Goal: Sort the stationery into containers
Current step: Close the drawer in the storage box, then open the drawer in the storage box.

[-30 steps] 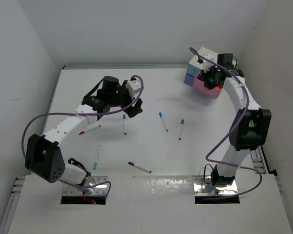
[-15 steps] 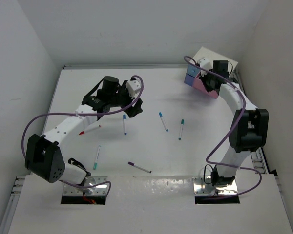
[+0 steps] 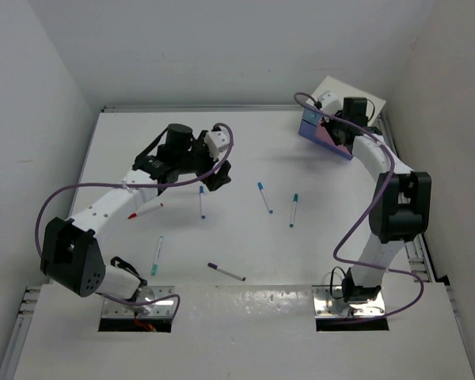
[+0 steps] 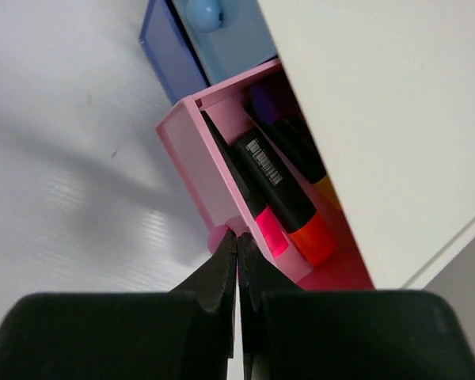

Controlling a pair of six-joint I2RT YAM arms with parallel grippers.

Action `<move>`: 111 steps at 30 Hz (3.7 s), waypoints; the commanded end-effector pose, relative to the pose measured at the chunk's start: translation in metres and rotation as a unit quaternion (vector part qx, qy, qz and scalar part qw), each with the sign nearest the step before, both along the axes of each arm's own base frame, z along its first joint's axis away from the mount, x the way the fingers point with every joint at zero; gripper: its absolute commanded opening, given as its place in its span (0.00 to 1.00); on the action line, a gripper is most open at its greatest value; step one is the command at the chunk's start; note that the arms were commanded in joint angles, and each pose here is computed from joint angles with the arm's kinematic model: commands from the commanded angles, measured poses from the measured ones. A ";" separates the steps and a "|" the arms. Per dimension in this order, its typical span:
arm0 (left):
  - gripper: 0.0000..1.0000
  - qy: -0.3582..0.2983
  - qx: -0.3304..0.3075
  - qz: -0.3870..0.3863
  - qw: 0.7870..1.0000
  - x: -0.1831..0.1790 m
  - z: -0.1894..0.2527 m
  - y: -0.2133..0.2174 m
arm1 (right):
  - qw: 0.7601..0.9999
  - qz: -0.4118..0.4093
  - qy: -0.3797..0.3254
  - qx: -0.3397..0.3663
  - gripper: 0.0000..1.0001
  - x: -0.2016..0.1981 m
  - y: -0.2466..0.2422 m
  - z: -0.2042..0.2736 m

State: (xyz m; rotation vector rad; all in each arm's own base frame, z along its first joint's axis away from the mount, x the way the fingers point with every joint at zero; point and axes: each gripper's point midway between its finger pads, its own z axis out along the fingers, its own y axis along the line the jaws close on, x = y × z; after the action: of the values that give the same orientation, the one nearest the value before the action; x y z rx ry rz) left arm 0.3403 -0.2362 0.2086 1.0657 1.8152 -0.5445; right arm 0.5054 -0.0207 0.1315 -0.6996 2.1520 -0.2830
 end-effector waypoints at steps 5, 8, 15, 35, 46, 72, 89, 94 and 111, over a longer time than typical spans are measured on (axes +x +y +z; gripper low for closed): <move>0.89 -0.025 -0.006 -0.002 1.000 0.010 0.012 0.001 | 0.994 -0.006 -0.092 -0.050 0.00 0.029 -0.013 0.026; 0.90 -0.023 -0.004 -0.001 1.000 0.011 0.009 0.002 | 0.992 -0.012 -0.108 -0.064 0.00 0.035 -0.019 0.024; 0.90 -0.024 0.001 0.003 1.000 0.014 0.008 0.006 | 0.986 -0.007 -0.137 -0.098 0.00 0.044 -0.025 0.019; 0.90 -0.026 0.007 0.012 1.000 0.016 0.006 0.020 | 0.982 0.030 -0.159 -0.101 0.14 0.035 0.005 0.016; 0.96 -0.020 0.026 0.002 0.999 0.011 0.010 0.039 | 0.969 0.209 0.050 -0.124 0.38 -0.001 0.061 -0.031; 0.99 0.014 0.019 0.006 1.000 0.010 0.001 0.055 | 0.815 0.277 0.015 -0.508 0.35 0.021 0.071 -0.071; 0.99 0.017 0.019 0.036 0.999 0.015 0.004 0.068 | 0.912 0.072 -0.057 -0.400 0.35 0.008 0.057 -0.059; 0.99 0.012 0.017 0.042 0.999 0.020 0.011 0.069 | 0.906 0.046 -0.077 -0.415 0.36 0.008 0.047 -0.061; 0.99 0.026 0.017 0.053 0.998 0.028 0.009 0.069 | 0.902 -0.008 -0.104 -0.418 0.44 0.020 0.026 -0.074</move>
State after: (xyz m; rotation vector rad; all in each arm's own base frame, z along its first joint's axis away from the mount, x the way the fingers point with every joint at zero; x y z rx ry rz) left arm 0.3565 -0.1677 0.1989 1.0009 1.9682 -0.4953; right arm 0.5121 0.0107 0.0370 -1.1792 1.8121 -1.2529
